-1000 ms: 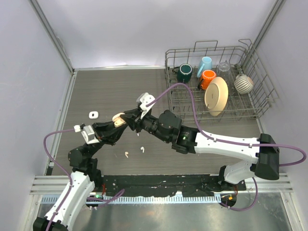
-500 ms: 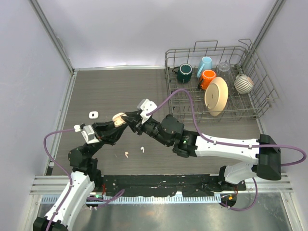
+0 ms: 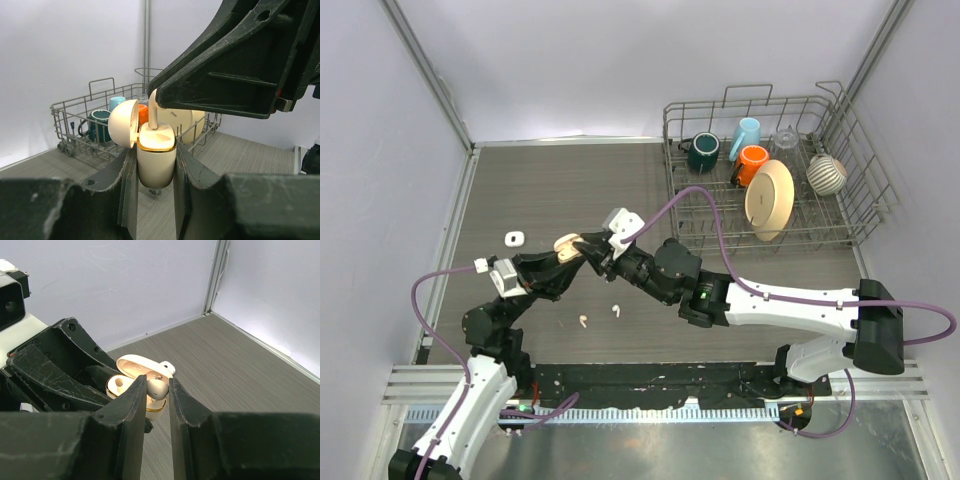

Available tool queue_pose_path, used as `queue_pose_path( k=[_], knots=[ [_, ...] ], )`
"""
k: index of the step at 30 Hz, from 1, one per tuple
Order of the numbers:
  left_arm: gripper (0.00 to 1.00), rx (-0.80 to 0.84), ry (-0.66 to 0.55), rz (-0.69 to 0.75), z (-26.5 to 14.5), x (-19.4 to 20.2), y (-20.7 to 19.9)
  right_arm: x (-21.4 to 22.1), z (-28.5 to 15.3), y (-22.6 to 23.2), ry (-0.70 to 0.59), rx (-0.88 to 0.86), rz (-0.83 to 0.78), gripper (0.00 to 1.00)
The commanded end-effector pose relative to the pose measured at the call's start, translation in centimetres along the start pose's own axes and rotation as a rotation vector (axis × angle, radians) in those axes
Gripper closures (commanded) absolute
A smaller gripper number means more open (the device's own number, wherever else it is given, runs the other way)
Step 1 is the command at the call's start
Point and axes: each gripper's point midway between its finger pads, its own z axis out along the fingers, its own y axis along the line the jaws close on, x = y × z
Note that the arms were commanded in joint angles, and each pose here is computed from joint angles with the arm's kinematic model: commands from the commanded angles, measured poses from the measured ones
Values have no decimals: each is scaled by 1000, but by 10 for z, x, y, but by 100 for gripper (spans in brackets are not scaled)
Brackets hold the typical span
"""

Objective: Insert the wireless bluetooth earbuds into the charging case
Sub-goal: Place the earbud in the charging case.

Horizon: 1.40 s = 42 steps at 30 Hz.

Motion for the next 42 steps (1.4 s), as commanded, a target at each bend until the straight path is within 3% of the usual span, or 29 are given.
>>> queue_pose_path(
  k=[1, 20, 32, 38, 42],
  knots=[
    [100, 5, -101, 60, 7, -32, -2, -2, 2, 6, 22, -19, -14, 99],
    [100, 25, -86, 70, 8, -30, -4, 6, 9, 13, 87, -64, -76, 99],
    [100, 21, -88, 71, 7, -30, -4, 6, 7, 16, 99, -77, -61, 93],
    [100, 17, -86, 69, 7, -29, -3, 6, 6, 16, 101, -75, -49, 84],
    [100, 16, -82, 68, 7, -28, -3, 5, 6, 16, 100, -75, -45, 83]
  ],
)
